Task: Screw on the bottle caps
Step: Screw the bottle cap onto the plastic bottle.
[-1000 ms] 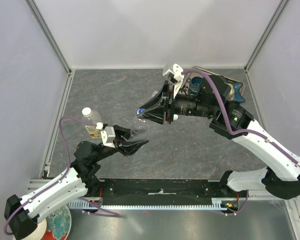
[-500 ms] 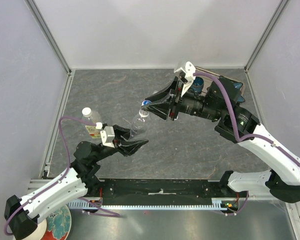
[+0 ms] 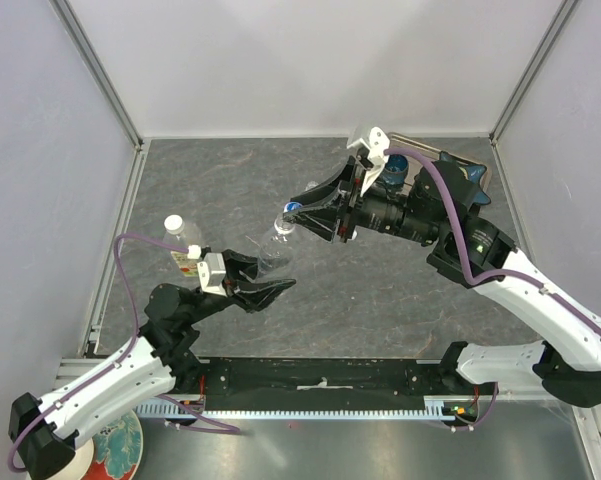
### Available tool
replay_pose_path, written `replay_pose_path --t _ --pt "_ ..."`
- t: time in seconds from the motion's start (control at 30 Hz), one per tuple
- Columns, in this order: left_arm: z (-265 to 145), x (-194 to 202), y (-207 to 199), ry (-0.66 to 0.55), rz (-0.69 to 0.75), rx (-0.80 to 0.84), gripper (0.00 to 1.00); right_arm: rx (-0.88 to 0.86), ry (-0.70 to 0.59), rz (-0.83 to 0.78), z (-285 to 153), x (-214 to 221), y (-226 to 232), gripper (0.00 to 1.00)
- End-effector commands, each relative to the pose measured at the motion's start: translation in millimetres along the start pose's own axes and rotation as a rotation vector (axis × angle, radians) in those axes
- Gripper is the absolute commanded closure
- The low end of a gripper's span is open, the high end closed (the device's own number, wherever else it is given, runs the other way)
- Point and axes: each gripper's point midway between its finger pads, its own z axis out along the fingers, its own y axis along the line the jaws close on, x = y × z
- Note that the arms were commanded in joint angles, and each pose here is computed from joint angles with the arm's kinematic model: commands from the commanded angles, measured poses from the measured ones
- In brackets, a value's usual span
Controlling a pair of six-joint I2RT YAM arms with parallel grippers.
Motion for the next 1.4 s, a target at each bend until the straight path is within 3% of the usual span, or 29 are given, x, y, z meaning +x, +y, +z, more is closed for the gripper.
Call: replay_pose_path --t 0.0,0.77,1.37 --pt "4.6 -36.8 -7.0 -0.094 0.006 0.022 0.82 -0.01 -0.043 0.002 3.5 -8.5 1.5 0.76" --pt "6.8 -34.4 -6.8 -0.085 -0.002 0.026 0.82 -0.088 -0.001 0.046 12.1 10.2 10.8 0.77" --pt "6.9 -35.0 1.4 -0.083 -0.017 -0.017 0.83 -0.112 0.053 0.026 -6.9 12.0 21.1 0.78"
